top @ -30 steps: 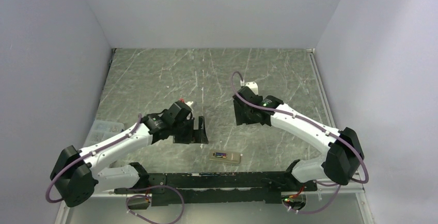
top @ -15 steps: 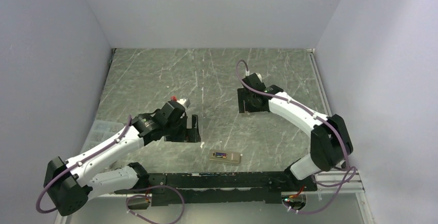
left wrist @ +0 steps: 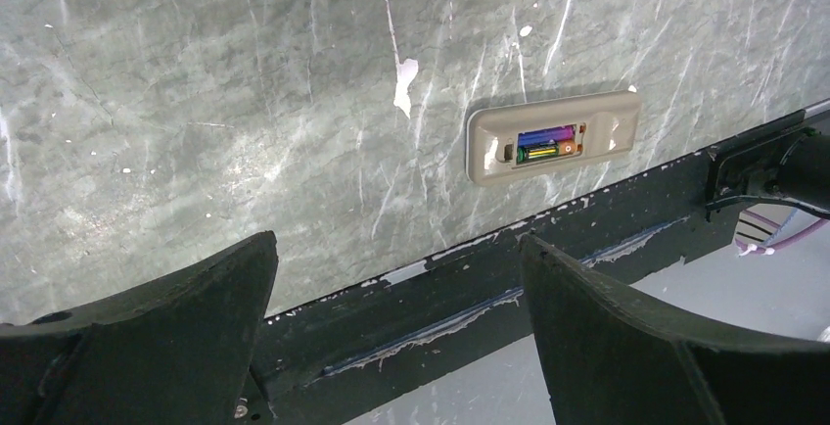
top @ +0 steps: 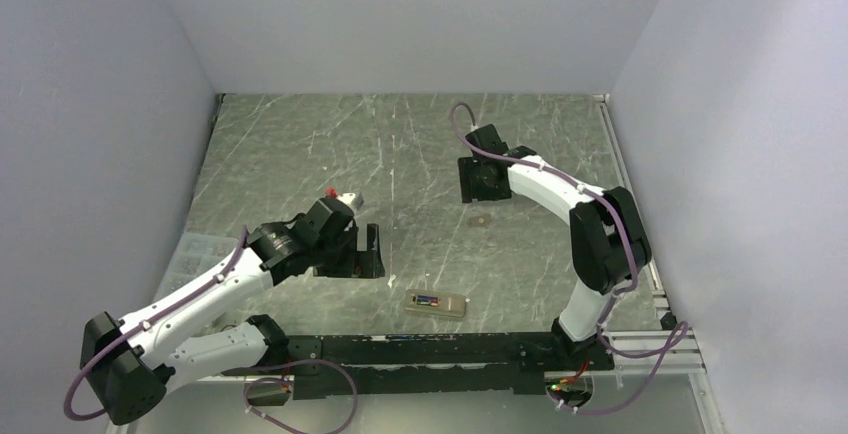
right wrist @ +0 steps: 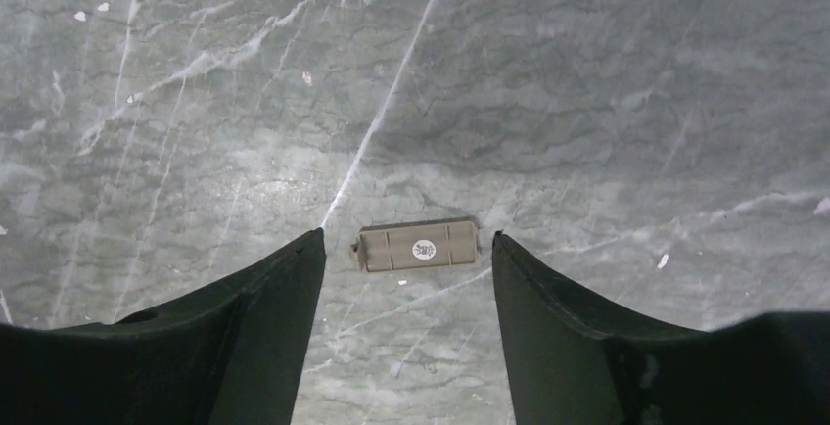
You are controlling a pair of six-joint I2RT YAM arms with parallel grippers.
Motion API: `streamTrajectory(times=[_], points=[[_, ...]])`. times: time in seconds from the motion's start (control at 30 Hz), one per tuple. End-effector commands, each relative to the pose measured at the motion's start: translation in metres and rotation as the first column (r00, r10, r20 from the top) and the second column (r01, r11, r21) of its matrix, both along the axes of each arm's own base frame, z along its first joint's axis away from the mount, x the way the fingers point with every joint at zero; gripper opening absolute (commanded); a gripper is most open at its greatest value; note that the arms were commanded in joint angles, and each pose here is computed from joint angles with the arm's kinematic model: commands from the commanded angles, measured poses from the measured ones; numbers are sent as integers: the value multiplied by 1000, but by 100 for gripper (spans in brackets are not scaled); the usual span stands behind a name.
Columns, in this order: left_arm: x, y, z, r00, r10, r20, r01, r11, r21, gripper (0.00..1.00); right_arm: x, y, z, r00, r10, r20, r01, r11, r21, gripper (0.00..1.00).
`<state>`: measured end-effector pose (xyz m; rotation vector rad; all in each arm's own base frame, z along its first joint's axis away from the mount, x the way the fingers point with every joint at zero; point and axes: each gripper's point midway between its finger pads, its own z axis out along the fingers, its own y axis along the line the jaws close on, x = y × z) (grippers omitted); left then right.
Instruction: Load the batteries into the remote control
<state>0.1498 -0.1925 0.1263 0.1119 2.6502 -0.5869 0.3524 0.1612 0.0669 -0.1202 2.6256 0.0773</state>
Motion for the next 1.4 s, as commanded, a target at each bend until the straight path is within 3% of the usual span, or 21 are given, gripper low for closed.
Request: streamTrajectory(times=[0.0,0.17,0.4,0.77,1.37], points=[[5,-3,17,999,36,30,-35,998,-45,99,20,8,8,999,37,32,-38,999,32,63],[5,-2,19,999,45,28,-43,998,-46,100,23,6,-8,999,42,-9,-41,999,33,51],[4,-1,19,998,53,26,-51,997,-50,99,15,5,-26,997,48,-67,-46,998,32,45],[5,-3,17,999,40,29,-39,998,-53,99,-13,3,-40,988,73,-133,-65,996,59,41],[8,-7,13,999,18,38,-16,999,-50,100,-20,18,-1,995,78,-60,-70,991,118,42]])
